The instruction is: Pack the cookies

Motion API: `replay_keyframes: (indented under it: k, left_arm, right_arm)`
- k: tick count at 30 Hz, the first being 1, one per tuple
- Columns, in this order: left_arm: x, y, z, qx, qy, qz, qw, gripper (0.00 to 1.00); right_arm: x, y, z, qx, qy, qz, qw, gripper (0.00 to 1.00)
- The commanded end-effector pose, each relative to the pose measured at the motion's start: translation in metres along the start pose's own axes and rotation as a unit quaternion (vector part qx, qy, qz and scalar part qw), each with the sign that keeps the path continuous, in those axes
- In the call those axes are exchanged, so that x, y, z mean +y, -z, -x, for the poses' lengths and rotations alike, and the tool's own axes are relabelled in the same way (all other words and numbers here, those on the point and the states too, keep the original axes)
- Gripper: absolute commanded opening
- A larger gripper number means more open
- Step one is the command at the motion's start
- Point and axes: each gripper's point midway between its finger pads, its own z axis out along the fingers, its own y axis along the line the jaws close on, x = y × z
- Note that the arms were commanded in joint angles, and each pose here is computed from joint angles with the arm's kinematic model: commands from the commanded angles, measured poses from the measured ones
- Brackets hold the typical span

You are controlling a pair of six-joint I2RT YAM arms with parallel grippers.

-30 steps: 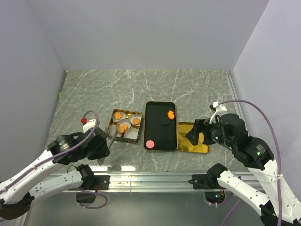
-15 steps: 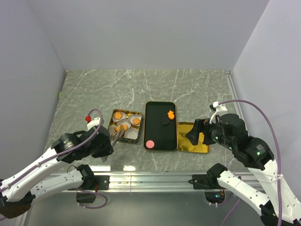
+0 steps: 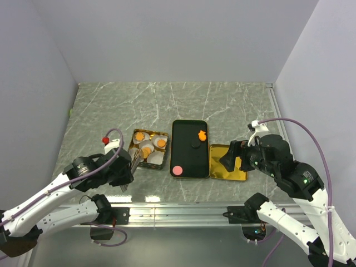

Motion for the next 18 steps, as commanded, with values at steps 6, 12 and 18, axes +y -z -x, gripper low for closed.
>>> replay_keyframes:
  k: [6, 12, 18]
  left_arm:
    - [0.002, 0.034, 0.031, -0.059, 0.016, -0.007, 0.998, 0.28]
    - [0.010, 0.052, 0.032, -0.071, 0.016, -0.027, 0.997, 0.29]
    - [0.019, 0.047, 0.021, -0.063, 0.025, -0.031, 0.997, 0.28]
  right_arm:
    - [0.006, -0.003, 0.007, -0.016, 0.004, 0.015, 1.000, 1.00]
    - [0.008, -0.004, 0.007, -0.016, 0.005, 0.019, 1.000, 1.00]
    - [0.009, -0.004, 0.006, -0.013, 0.006, 0.020, 1.000, 1.00]
